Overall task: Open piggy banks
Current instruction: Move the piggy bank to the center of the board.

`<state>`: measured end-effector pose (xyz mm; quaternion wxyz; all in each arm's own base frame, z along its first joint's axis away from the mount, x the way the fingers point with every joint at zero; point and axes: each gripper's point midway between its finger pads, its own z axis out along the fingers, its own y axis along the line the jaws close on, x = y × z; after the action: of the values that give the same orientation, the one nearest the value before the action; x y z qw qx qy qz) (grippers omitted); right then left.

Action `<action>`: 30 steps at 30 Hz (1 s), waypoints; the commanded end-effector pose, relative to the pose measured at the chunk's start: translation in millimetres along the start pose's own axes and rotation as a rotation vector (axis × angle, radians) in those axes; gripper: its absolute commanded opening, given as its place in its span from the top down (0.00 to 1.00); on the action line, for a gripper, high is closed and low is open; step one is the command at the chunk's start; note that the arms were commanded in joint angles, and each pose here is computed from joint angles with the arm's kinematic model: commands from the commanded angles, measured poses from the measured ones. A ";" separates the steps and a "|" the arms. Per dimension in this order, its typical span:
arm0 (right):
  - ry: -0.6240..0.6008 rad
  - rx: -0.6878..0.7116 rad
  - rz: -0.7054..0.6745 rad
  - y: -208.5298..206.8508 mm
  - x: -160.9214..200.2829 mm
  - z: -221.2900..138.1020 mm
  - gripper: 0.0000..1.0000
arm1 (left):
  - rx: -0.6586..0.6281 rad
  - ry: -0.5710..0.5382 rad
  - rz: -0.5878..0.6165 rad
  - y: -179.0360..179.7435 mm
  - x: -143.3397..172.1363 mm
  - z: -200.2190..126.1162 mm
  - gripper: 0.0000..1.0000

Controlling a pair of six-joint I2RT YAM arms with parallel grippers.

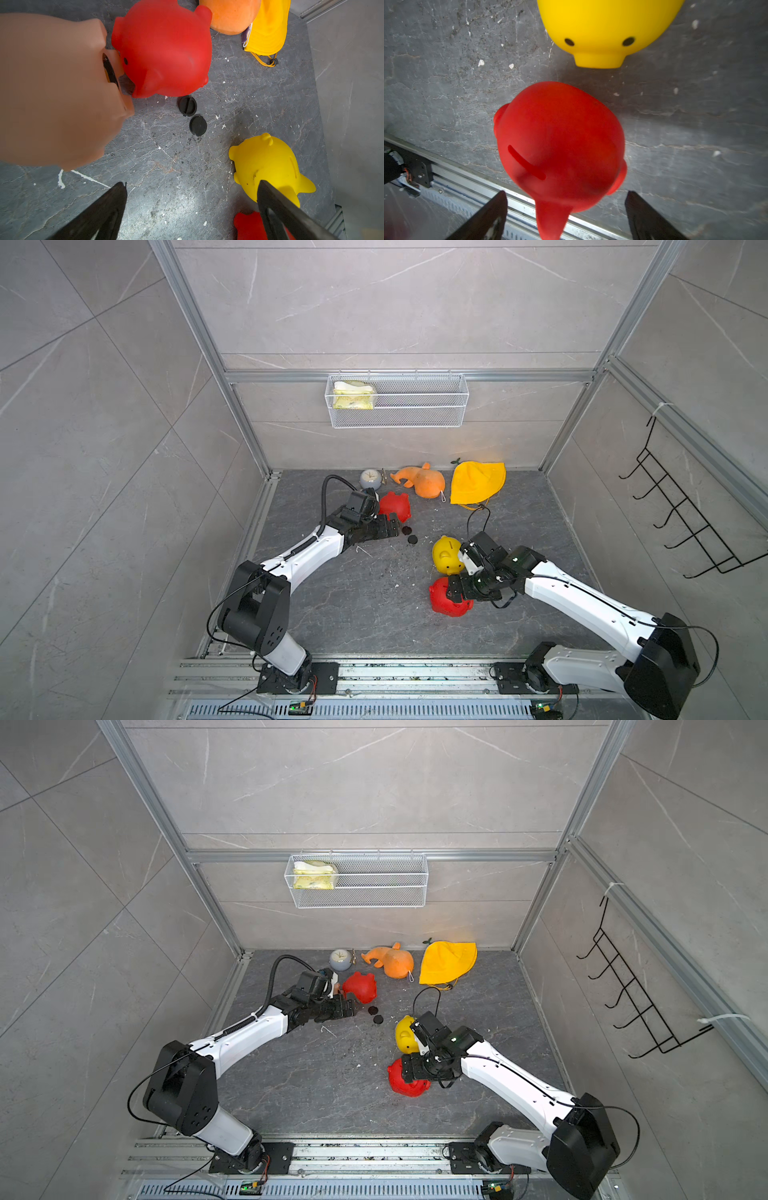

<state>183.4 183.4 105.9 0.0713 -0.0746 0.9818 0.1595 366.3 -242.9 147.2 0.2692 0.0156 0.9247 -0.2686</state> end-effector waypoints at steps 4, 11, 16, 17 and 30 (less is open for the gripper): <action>-0.004 -0.154 -0.005 50.8 -7.0 26.8 0.14 | 0.000 -0.033 -0.040 1.3 -2.9 -5.1 0.00; -0.074 -0.147 -0.083 95.5 -44.9 54.7 0.17 | -0.068 -0.043 -0.073 19.7 8.8 -10.9 0.01; -0.109 -0.149 -0.141 117.1 -63.9 54.5 0.18 | -0.058 -0.052 -0.072 17.8 5.8 -10.4 0.01; -0.121 -0.141 -0.155 116.9 -65.8 50.2 0.18 | -0.046 -0.059 -0.062 14.3 2.2 -9.4 0.01; -0.255 0.188 -0.323 55.4 -97.0 -12.9 0.03 | 0.103 -0.145 0.141 -59.8 -101.9 28.9 0.02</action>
<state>260.0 272.7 142.3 0.2098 -0.1824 0.9524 0.1249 441.4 -276.1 187.4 0.3333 0.0308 0.9026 -0.2707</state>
